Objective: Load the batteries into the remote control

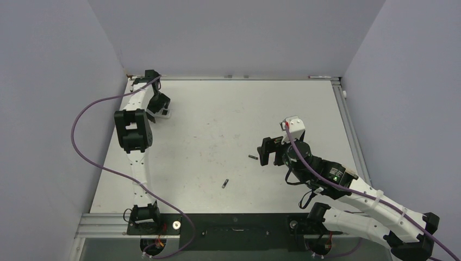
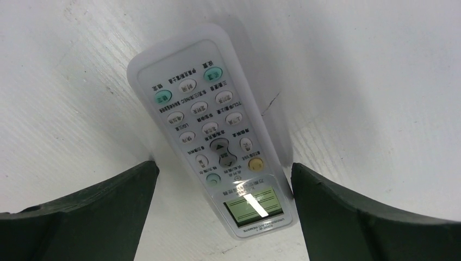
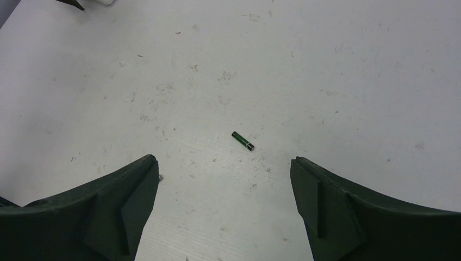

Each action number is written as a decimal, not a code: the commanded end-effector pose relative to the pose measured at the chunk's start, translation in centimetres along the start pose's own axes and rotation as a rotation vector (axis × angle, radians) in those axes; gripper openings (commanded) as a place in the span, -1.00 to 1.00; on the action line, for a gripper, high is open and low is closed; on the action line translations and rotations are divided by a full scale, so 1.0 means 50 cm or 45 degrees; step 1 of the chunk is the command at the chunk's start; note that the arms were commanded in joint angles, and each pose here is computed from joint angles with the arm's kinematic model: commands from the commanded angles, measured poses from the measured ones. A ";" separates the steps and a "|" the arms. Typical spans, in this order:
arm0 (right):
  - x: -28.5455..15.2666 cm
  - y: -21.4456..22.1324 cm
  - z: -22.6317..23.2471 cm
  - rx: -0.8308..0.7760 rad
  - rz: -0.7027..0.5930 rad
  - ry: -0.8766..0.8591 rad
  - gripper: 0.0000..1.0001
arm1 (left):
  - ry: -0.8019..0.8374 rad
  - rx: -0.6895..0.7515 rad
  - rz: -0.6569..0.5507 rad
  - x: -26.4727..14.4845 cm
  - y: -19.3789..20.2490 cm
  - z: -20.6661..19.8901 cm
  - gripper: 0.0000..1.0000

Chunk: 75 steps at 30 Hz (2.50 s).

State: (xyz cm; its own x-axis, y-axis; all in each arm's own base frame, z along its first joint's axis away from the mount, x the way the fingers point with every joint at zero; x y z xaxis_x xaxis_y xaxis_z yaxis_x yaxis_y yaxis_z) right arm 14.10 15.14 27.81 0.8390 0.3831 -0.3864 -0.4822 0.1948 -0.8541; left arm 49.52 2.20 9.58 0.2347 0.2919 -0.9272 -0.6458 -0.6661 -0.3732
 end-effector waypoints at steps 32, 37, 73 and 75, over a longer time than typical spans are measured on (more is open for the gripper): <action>-0.003 0.035 0.003 0.167 0.099 -0.020 0.88 | 0.278 0.156 -0.037 -0.075 0.066 0.057 -1.00; -0.001 0.035 0.009 0.182 0.123 -0.017 0.89 | 0.345 0.292 -0.090 -0.144 0.089 0.061 -1.00; -0.049 -0.007 0.028 -0.047 0.100 -0.290 0.95 | 1.591 1.445 -0.146 -0.568 0.545 0.220 -1.00; -0.052 -0.012 0.036 -0.079 0.087 -0.352 0.96 | 1.647 1.454 -0.128 -0.573 0.557 0.233 -1.00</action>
State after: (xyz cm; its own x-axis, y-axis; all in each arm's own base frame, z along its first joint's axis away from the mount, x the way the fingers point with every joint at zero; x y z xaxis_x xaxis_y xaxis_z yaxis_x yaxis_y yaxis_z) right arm 11.87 14.85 27.96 0.7307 0.5138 -0.4495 -0.5818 0.1242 -0.8038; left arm 18.00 -15.59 24.18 0.3915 -0.6222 -0.6780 -0.6780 0.3031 -0.6696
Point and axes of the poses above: each gripper's point midway between its finger pads, its own x axis out along the fingers, its own z axis along the line the jaws close on, y = z × x, the point moved 8 cm from there along -x, back along the fingers, and after that the axes turned 13 degrees about x, right-handed, at the moved point
